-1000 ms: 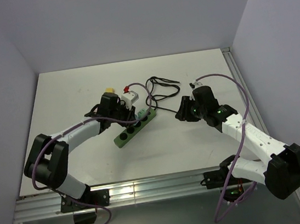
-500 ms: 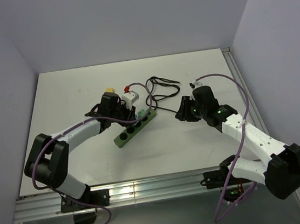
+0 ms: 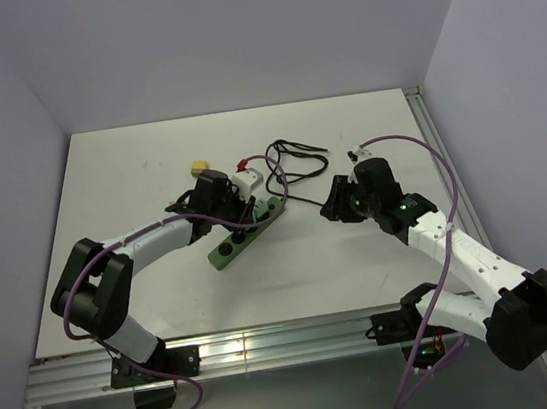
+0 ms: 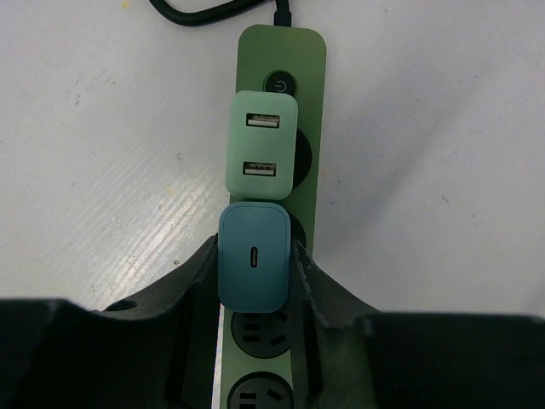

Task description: Insert the plug

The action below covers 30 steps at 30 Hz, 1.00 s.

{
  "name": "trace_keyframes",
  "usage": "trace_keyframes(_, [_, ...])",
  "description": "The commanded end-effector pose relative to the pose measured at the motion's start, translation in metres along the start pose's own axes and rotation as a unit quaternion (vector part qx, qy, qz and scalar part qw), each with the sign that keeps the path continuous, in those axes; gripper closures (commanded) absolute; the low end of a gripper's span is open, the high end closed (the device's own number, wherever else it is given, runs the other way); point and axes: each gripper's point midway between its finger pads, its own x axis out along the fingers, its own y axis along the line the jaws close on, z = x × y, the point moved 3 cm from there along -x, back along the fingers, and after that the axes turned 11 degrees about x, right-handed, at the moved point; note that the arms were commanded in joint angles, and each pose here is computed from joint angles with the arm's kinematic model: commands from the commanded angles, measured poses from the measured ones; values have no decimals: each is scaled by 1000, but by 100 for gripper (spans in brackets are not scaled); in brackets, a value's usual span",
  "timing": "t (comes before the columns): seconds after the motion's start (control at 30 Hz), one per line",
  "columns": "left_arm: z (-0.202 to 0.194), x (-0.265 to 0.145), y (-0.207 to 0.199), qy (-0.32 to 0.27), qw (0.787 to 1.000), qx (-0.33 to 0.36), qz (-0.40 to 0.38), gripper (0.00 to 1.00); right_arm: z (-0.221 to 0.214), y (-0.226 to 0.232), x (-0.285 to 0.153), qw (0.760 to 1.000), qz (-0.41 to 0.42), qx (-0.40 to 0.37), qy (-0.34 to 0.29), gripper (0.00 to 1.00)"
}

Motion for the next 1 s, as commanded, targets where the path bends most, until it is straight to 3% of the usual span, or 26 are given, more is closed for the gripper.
trace_keyframes(0.0, [-49, 9, -28, 79, 995, -36, -54, 100, 5, 3, -5, 1000, 9, -7, -15, 53])
trace_keyframes(0.2, [-57, 9, -30, 95, 990, -65, -77, 100, 6, 2, -8, 1000, 7, -10, -17, 53])
trace_keyframes(0.3, [-44, 3, -31, 79, 991, -69, -83, 100, 6, 2, -10, 1000, 6, -13, -19, 53])
trace_keyframes(0.4, [-25, -1, -29, 48, 985, -129, -101, 100, 8, 3, -10, 1000, 7, -10, -23, 53])
trace_keyframes(0.63, [-32, 16, -35, 54, 969, -231, -73, 100, 5, 7, -14, 1000, 20, -7, -17, 53])
trace_keyframes(0.83, [-55, 32, -64, 93, 961, -255, -43, 100, 6, 5, -20, 999, 17, -11, -25, 53])
trace_keyframes(0.97, [-68, 39, -83, 115, 960, -255, 18, 100, 1, 5, -16, 1000, 24, -3, -19, 53])
